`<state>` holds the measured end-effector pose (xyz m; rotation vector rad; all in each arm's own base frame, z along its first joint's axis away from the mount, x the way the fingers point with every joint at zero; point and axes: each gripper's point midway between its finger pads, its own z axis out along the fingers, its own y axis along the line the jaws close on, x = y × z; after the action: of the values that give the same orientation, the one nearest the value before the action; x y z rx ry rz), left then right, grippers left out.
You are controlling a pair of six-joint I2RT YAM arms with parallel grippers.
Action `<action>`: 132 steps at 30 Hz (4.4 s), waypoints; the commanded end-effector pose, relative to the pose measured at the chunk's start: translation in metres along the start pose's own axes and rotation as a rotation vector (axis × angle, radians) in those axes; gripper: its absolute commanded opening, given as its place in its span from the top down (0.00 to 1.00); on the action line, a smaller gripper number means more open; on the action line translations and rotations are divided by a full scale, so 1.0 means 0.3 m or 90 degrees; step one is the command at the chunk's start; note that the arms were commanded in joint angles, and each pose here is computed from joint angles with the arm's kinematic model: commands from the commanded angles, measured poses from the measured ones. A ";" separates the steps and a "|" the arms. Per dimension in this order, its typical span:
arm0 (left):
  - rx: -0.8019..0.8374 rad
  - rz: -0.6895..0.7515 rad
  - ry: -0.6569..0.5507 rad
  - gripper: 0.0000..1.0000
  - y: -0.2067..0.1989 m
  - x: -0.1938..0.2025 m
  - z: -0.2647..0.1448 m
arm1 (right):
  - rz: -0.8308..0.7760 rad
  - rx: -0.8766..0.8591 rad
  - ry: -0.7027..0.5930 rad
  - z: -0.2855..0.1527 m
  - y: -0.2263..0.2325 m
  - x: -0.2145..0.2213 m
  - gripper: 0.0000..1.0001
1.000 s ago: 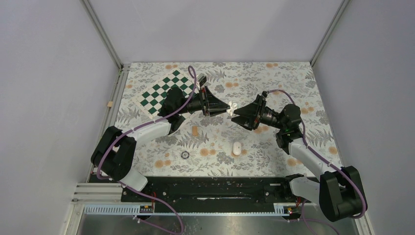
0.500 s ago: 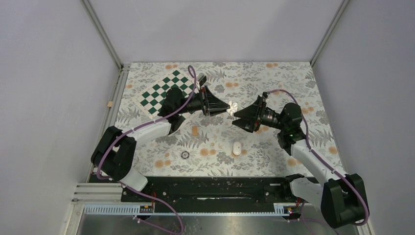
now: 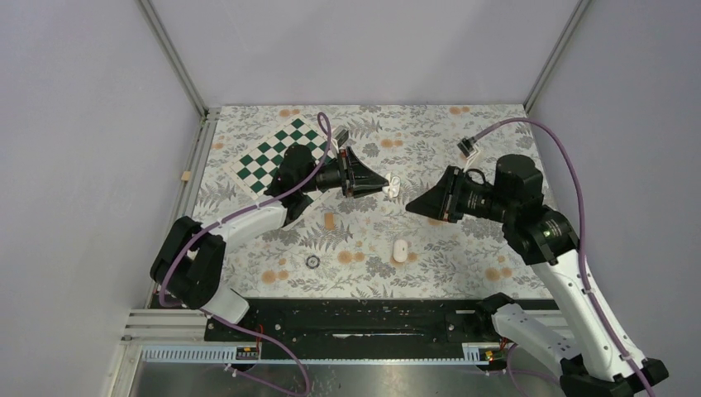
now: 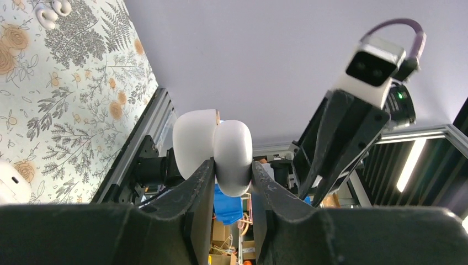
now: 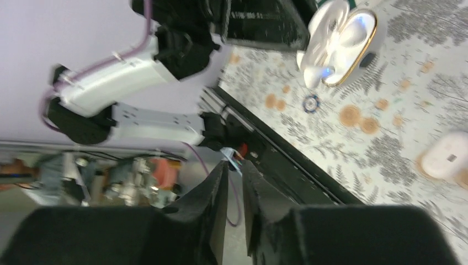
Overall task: Insert the wireless bluetooth earbuds into the charging case
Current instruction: Place the earbud in the charging case.
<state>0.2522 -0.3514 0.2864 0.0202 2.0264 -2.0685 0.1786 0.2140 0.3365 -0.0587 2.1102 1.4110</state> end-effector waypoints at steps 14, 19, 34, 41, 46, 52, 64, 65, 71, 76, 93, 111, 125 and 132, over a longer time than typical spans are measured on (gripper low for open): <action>-0.008 0.073 -0.046 1.00 -0.111 -0.043 -0.002 | -0.147 0.160 0.023 0.091 -0.069 0.056 0.92; -0.007 0.074 -0.047 1.00 -0.115 -0.045 0.003 | -0.155 0.164 0.024 0.135 -0.061 0.040 0.94; -0.013 0.074 -0.049 1.00 -0.115 -0.046 0.005 | -0.168 0.198 0.012 0.219 -0.087 -0.007 1.00; -0.013 0.075 -0.049 1.00 -0.117 -0.049 0.006 | -0.171 0.245 0.001 0.212 -0.138 -0.017 1.00; -0.013 0.075 -0.047 1.00 -0.116 -0.047 0.007 | -0.171 0.263 -0.017 0.200 -0.160 -0.024 1.00; -0.011 0.075 -0.047 1.00 -0.119 -0.046 0.007 | -0.173 0.273 -0.032 0.187 -0.168 -0.034 1.00; -0.009 0.078 -0.046 1.00 -0.125 -0.041 0.003 | -0.174 0.275 -0.031 0.180 -0.166 -0.035 1.00; -0.008 0.078 -0.046 1.00 -0.125 -0.041 0.002 | -0.175 0.283 -0.035 0.175 -0.172 -0.038 1.00; -0.006 0.082 -0.045 1.00 -0.132 -0.038 0.000 | -0.183 0.299 -0.066 0.133 -0.176 -0.056 1.00; -0.007 0.081 -0.046 1.00 -0.129 -0.041 0.002 | -0.183 0.243 -0.023 0.156 -0.129 -0.013 1.00; -0.006 0.084 -0.045 1.00 -0.137 -0.040 0.006 | -0.209 0.241 -0.005 0.251 -0.117 -0.004 1.00; -0.006 0.085 -0.044 1.00 -0.143 -0.037 0.009 | -0.224 0.327 -0.072 0.181 -0.186 -0.060 1.00; -0.005 0.087 -0.043 1.00 -0.144 -0.031 0.005 | -0.227 0.342 -0.089 0.162 -0.195 -0.074 1.00; -0.004 0.088 -0.043 1.00 -0.147 -0.027 0.000 | -0.224 0.343 -0.086 0.169 -0.196 -0.073 1.00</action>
<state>0.2605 -0.3524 0.2949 -0.0114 2.0576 -1.9284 0.2344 0.2288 0.2754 -0.1276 2.2080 0.6290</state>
